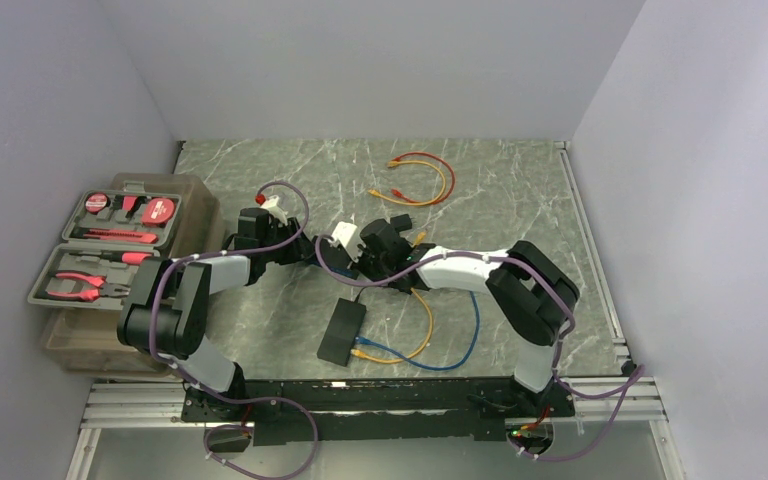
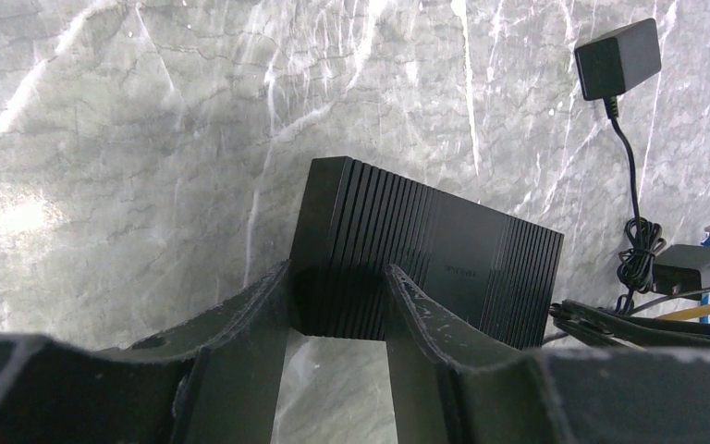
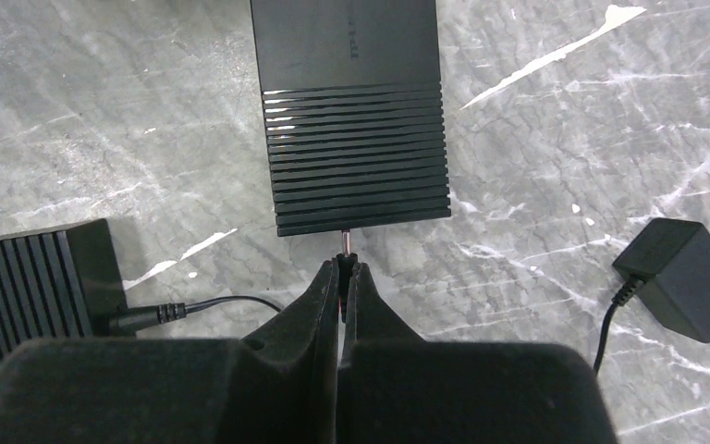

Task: Insert the plug into the switch port
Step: Adjust the switch port at the center of the board.

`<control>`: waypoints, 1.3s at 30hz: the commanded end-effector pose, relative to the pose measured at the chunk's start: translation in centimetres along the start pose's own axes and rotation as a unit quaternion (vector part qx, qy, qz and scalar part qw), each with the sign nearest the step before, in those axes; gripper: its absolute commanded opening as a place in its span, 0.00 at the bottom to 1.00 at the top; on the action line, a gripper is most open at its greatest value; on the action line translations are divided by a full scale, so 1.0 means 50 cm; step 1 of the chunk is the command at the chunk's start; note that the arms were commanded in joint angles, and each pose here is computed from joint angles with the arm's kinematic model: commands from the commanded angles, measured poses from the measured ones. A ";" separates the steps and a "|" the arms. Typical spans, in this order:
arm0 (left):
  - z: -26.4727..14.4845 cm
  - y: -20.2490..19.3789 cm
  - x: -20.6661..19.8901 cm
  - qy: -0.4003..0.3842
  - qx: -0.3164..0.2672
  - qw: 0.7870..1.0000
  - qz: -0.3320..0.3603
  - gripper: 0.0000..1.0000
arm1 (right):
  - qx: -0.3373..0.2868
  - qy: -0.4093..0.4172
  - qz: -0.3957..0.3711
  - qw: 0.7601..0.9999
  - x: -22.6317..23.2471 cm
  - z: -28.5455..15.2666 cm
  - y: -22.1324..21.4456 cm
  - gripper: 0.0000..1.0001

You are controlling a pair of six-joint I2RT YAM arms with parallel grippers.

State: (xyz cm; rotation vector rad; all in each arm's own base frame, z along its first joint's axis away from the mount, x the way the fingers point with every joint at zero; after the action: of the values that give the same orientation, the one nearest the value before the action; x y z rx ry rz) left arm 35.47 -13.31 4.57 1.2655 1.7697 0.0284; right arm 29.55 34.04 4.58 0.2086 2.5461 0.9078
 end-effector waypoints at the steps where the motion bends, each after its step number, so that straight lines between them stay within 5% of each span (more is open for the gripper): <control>1: -0.019 0.001 -0.024 -0.014 -0.001 1.000 0.003 0.47 | -0.049 -0.040 -0.012 0.998 -0.034 -0.044 0.060 0.00; 10: -0.068 0.014 -0.037 0.003 -0.026 1.000 -0.016 0.58 | -0.039 -0.046 -0.007 0.998 -0.021 -0.104 0.028 0.00; 24: -0.198 -0.067 -0.188 -0.180 0.057 0.980 -0.061 0.82 | -0.240 0.035 -0.095 0.966 0.094 -0.261 0.118 0.00; 28: -0.251 -0.087 -0.220 -0.215 0.066 0.973 -0.044 0.98 | -0.283 0.053 -0.126 0.949 0.127 -0.289 0.145 0.00; 33: -0.307 -0.112 -0.248 -0.254 0.080 0.963 -0.033 0.99 | -0.305 0.060 -0.141 0.940 0.142 -0.305 0.165 0.00; 39: -0.334 -0.169 -0.261 -0.302 0.171 0.935 -0.072 0.99 | -0.311 0.064 -0.152 0.936 0.153 -0.310 0.184 0.00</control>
State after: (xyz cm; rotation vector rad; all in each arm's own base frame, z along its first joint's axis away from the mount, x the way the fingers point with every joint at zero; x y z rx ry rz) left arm 21.12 -18.25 19.09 1.1852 1.3695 -0.4676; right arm 16.46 33.13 15.47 -0.3488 2.2816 1.4741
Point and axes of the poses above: each gripper's point midway between its finger pads, its own z axis out along the fingers, its own x axis along the line the jaws close on, y = z × x, the point moved 1 cm from there along -z, back along the fingers, and after that the axes turned 14 degrees about -z, right-handed, at the moved point
